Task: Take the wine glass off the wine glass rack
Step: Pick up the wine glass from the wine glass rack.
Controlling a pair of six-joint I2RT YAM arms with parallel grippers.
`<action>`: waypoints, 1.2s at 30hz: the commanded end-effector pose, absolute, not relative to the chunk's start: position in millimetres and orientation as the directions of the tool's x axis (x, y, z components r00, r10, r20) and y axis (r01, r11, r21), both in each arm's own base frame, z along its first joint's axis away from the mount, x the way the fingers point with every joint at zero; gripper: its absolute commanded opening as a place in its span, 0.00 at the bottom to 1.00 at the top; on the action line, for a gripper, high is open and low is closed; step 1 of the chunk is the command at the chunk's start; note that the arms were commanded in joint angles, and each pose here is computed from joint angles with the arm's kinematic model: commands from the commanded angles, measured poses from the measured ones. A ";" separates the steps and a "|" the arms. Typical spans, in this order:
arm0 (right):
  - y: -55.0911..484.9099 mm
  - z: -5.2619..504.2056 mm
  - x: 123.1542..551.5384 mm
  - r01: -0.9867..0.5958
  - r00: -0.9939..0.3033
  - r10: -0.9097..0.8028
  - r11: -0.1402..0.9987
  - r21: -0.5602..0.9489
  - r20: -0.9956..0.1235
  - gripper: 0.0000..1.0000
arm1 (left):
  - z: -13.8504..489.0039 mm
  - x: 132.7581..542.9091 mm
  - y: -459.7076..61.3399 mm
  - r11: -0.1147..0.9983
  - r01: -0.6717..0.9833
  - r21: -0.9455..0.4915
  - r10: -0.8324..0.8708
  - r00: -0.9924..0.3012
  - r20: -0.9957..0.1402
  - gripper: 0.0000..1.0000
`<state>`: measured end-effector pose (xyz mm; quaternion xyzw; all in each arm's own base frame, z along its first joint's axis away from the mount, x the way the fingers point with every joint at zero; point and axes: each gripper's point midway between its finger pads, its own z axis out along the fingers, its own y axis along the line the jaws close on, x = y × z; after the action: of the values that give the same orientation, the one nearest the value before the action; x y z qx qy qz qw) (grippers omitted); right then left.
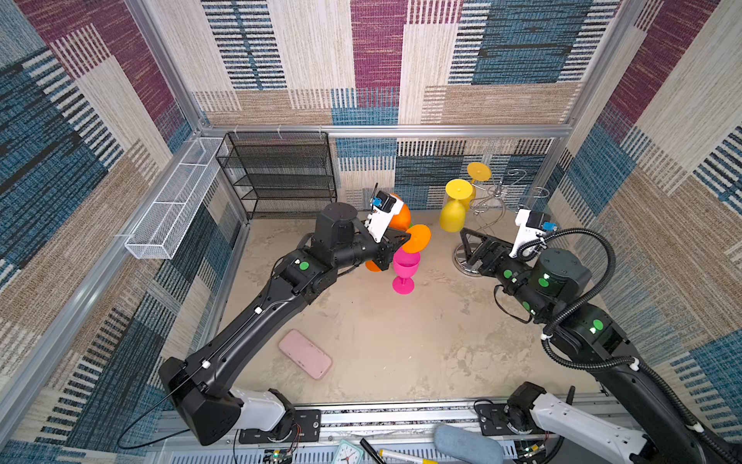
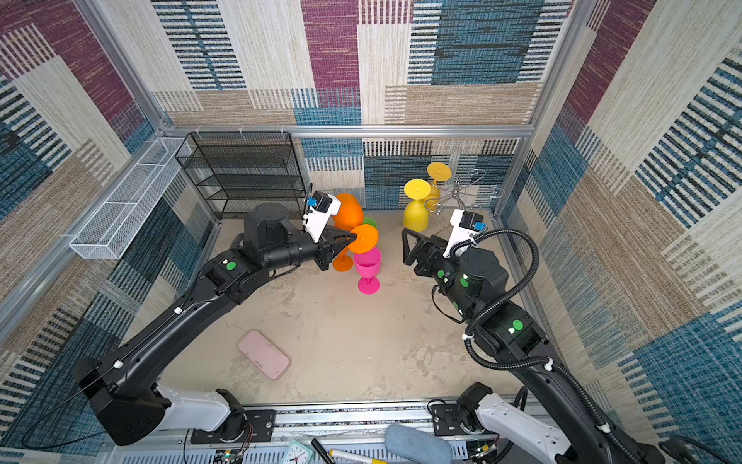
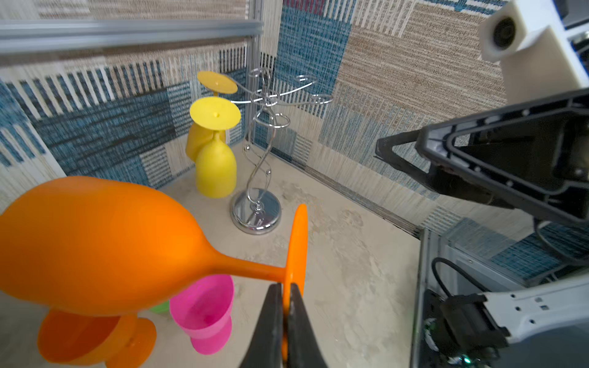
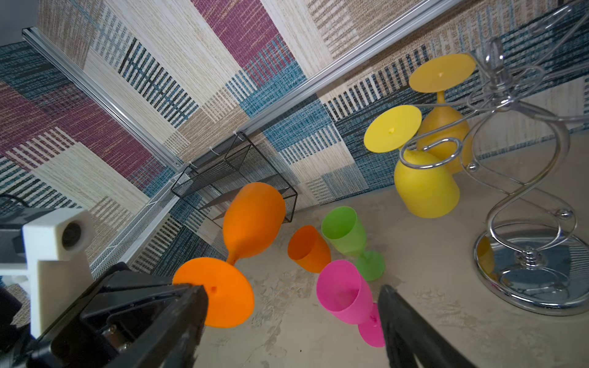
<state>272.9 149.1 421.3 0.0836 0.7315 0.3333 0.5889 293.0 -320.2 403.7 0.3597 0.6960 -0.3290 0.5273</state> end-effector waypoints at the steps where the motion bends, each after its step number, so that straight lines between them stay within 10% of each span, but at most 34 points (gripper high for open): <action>1: 162.2 424.6 275.9 -0.289 -0.340 0.539 0.720 0.631 -0.771 0.85 | 425.1 296.8 -320.2 0.531 0.830 0.173 0.198 0.077 -0.977 0.00; 15: 197.7 432.3 289.9 -0.304 -0.501 0.564 0.595 0.744 -0.656 0.78 | 392.5 313.0 -340.1 0.519 0.585 0.623 0.498 0.386 -0.777 0.00; 36: 192.9 400.2 320.6 -0.232 -0.686 0.599 0.359 0.904 -0.413 0.73 | 385.8 320.1 -344.8 0.489 0.383 0.784 0.607 0.496 -0.621 0.00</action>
<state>322.6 186.5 387.0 0.1352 0.7516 0.5194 0.3834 316.3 -344.6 375.6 0.5001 0.5230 0.0394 0.6890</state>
